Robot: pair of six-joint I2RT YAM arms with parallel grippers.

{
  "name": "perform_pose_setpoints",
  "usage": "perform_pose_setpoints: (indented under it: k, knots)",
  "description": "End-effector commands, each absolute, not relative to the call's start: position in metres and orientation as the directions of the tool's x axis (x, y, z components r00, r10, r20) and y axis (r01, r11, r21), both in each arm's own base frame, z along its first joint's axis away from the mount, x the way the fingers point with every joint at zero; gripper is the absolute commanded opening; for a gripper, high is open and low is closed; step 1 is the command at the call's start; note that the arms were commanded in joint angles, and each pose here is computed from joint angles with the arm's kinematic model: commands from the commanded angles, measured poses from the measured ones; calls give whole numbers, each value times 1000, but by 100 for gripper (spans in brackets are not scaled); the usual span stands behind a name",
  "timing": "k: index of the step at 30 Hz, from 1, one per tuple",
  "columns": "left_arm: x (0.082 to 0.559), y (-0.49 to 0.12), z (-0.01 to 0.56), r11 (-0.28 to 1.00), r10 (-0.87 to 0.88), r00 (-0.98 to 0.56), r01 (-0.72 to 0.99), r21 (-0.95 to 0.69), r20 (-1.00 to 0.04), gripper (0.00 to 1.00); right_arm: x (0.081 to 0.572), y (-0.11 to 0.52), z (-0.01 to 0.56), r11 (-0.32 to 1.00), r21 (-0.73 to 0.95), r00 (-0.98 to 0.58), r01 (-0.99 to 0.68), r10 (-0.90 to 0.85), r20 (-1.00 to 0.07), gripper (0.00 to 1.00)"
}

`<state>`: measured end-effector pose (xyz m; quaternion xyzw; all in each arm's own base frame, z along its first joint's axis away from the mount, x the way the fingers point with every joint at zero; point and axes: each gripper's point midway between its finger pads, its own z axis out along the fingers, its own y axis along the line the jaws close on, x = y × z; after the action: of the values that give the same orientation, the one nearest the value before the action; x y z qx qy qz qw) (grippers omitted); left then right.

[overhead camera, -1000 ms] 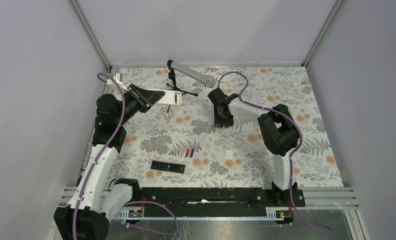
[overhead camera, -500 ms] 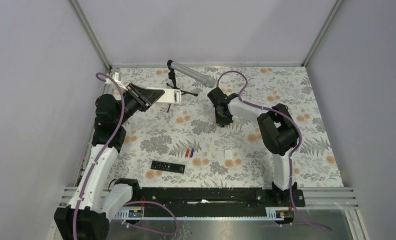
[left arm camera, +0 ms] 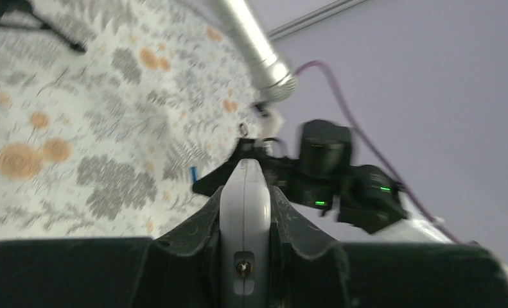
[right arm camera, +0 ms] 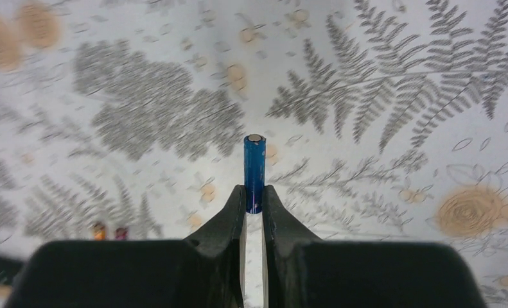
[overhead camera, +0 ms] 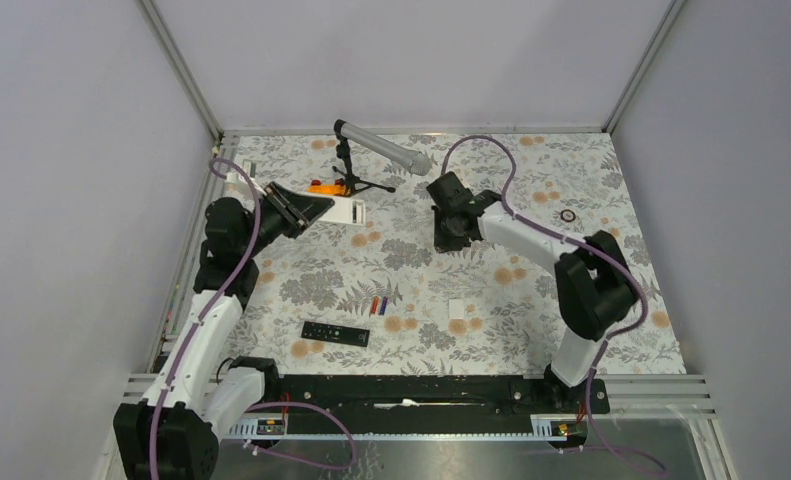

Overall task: Load the batteries into the remote control
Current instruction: Pick up the battery from the center of the board, then load the battery into the remote control.

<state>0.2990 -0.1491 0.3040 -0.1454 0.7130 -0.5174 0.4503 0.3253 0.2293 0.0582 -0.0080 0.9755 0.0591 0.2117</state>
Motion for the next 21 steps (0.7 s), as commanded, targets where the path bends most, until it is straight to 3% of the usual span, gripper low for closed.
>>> perform_pose_setpoints:
  k: [1, 5, 12, 21]
  knots:
    - [297, -151, 264, 410, -664, -598, 209, -888, -448, 0, 294, 261, 100, 954, 290, -909, -81, 48, -415, 4]
    - [300, -152, 234, 383, -681, -618, 157, -910, -393, 0, 277, 280, 139, 890, 451, -906, -66, 137, -402, 4]
    - [306, -164, 208, 336, -665, -665, 138, -932, -339, 0, 269, 304, 199, 809, 576, -902, -117, 157, -402, 4]
    - [305, -197, 214, 324, -616, -693, 209, -923, -373, 0, 259, 336, 217, 763, 628, -921, -153, 120, -370, 4]
